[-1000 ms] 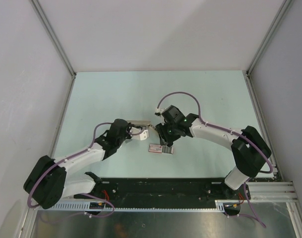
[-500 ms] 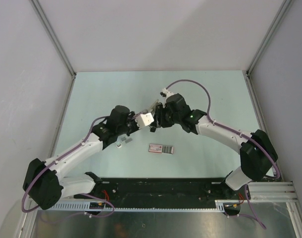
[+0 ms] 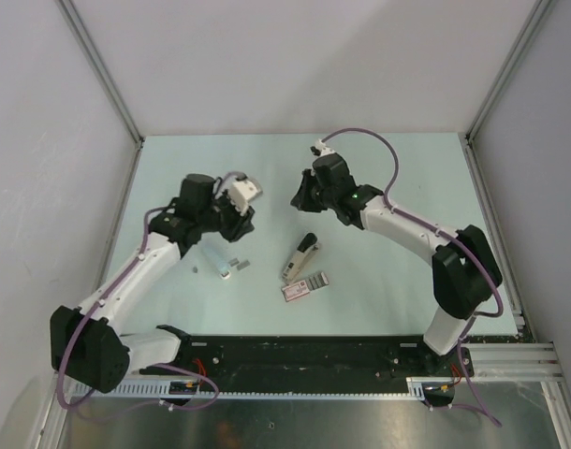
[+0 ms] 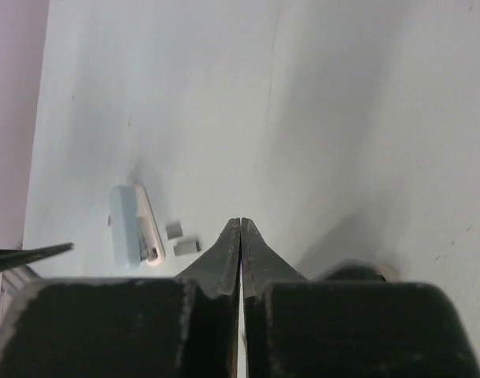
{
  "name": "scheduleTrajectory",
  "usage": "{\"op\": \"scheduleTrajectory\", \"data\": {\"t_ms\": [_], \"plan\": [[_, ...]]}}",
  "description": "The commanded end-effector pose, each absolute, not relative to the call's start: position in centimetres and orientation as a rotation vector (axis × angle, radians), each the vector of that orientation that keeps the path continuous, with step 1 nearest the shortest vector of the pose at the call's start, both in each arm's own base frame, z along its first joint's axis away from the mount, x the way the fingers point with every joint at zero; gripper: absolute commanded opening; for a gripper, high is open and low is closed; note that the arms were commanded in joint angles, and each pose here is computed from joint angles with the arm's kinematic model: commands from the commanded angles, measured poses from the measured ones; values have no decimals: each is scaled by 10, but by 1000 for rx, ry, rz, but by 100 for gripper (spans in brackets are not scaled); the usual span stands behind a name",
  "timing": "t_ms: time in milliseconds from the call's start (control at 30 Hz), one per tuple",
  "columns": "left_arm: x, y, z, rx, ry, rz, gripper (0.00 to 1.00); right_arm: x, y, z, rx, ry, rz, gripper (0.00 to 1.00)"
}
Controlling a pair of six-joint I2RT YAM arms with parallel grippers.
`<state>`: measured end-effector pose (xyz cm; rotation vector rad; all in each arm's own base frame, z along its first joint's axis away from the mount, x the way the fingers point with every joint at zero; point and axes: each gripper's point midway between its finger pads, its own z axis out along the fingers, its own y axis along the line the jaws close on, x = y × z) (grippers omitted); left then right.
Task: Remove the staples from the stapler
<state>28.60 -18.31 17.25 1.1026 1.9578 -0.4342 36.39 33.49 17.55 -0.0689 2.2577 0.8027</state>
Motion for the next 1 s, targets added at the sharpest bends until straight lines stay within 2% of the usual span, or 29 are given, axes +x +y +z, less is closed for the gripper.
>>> {"op": "scheduleTrajectory", "data": {"t_ms": [0,300,333,533,600,733,967], "plan": [[299,-167,203,926,1966,-545,43,393,335,192,-66,2191,695,0],[312,-116,215,760,1971,-481,43,414,324,181,-140,2238,478,1],[312,-112,215,752,1970,-473,43,410,319,178,-146,2252,452,5],[310,-100,215,722,1969,-449,43,360,289,143,-201,2381,292,58],[309,-99,214,717,1971,-453,43,341,288,135,-309,2392,249,68],[307,-100,214,715,1974,-470,43,310,293,134,-600,2361,186,77],[303,-101,220,710,1967,-477,43,278,298,134,-1061,2253,114,79]]}}
